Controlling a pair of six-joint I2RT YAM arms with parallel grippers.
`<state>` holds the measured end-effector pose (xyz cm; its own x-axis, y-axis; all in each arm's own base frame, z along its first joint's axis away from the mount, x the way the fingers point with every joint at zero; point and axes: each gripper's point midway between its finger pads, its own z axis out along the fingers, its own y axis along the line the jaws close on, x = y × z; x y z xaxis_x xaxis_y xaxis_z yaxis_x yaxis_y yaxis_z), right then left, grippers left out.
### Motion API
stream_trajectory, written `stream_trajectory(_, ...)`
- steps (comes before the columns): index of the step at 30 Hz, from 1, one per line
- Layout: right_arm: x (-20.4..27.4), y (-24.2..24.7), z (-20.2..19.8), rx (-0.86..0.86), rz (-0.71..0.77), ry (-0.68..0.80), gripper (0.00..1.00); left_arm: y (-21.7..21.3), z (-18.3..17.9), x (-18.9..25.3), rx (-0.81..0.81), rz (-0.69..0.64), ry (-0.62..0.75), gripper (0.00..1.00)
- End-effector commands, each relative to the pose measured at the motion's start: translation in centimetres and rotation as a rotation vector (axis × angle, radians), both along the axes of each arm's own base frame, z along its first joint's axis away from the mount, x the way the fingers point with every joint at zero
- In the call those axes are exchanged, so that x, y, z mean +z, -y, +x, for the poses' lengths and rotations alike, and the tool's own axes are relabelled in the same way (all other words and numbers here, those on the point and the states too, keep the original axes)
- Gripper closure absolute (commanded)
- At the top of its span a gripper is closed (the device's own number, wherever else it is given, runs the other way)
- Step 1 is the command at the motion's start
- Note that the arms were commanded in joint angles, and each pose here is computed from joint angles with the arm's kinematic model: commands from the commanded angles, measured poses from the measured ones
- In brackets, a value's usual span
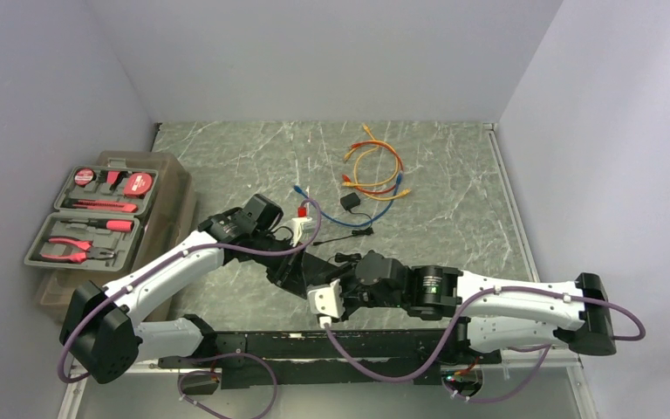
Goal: Insert the plug into the switch port
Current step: Insert the connector into the switch port.
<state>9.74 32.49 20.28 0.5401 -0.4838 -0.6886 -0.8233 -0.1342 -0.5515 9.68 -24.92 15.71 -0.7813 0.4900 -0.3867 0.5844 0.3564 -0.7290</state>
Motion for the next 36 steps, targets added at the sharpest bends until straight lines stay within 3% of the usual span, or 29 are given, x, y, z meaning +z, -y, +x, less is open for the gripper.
stream_trajectory(1, 0.9, -1.0, 0.9, 0.002, -0.032, 0.119, 0.59, 0.5, -0.2, 1.6, -0.046, -0.055, 0.041, 1.00)
stream_trajectory(4, 0.5, -1.4, 1.1, 0.002, -0.048, 0.164, 0.64, 0.5, -0.3, 1.7, -0.051, -0.057, 0.042, 1.00)
stream_trajectory(13, 0.4, -2.1, 1.3, 0.007, -0.075, 0.242, 0.64, 0.4, -0.7, 1.7, -0.058, -0.060, 0.050, 1.00)
stream_trajectory(36, -0.3, -3.7, 1.0, 0.051, -0.124, 0.287, 0.71, 0.5, -1.3, 1.9, -0.080, -0.067, 0.058, 1.00)
